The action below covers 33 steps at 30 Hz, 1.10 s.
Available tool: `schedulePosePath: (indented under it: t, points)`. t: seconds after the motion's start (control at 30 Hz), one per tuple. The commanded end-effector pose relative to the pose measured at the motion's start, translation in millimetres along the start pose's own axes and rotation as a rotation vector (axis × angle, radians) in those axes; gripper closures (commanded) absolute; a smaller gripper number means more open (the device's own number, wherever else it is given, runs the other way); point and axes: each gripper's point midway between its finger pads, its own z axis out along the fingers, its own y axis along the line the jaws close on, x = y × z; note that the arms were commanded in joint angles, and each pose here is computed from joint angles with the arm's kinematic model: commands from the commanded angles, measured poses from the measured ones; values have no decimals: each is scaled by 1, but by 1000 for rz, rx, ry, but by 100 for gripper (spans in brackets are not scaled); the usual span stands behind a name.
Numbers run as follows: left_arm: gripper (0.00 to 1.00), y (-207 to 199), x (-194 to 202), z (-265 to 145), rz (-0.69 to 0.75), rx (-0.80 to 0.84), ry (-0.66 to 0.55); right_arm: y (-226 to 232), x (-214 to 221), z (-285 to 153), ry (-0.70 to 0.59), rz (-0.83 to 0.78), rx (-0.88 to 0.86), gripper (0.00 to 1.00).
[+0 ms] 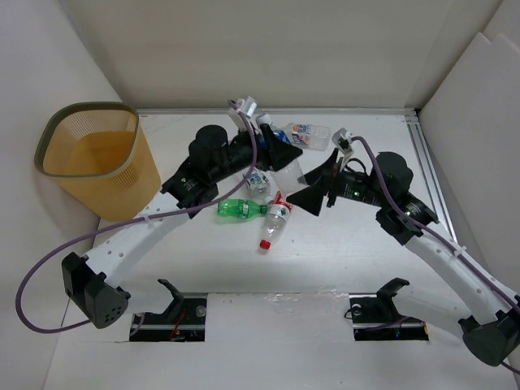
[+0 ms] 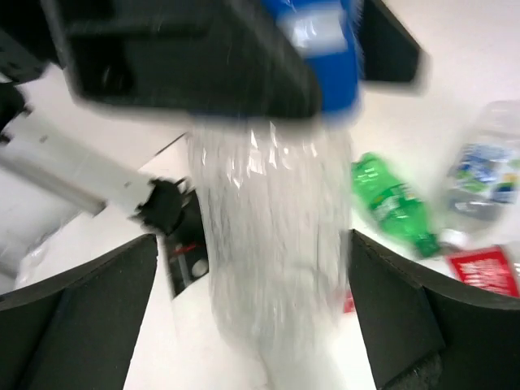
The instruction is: Put the plastic bottles in the bin
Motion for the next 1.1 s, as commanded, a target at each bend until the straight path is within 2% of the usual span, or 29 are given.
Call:
schedulePosePath:
  t: [0.0,0.07,0.1,0.23,0.4,0.57,0.67,0.7,0.77,0.83,0.93,1.0,1.03,1.07]
  points:
    - [100,47,-82,-25,-18,-267,-217,-29,-24,-16,-105,-41,149,0]
    - [100,77,-107,-47,-31,-411,-268,-49,-11,-21,-67,-13,230,0]
    - [100,94,-140,-67,-24,-489,-348,-56,-10,-24,-62,-26,258,0]
    - [100,133,-208,-142,-15,-751,-561,-76,21,-20,23,3,290,0]
    - [100,163,-257,-235,18,-1106,-785,-92,39,-17,69,17,315,0]
    - [100,188,-264,-331,-50,-1450,-989,-98,45,-13,99,-2,295,0]
    - [100,203,-253,-374,-104,-1591,-1028,-104,59,-11,132,24,295,0]
    - [100,211,-254,-400,-125,-1642,-1071,-104,57,-11,126,9,292,0]
    - [100,224,-250,-420,-170,-1653,-1052,-108,67,-8,153,30,288,0]
    - [100,240,-248,-450,-232,-1671,-1083,-110,72,-7,163,22,280,0]
    - [99,248,-242,-457,-265,-1717,-1074,-111,83,-5,187,24,264,0]
    - [78,253,-240,-452,-284,-1695,-1059,-113,88,-1,195,25,257,0]
    - [43,264,-237,-452,-297,-1709,-1040,-117,87,-1,189,22,283,0]
    - [19,270,-230,-452,-324,-1723,-1023,-120,94,0,203,42,299,0]
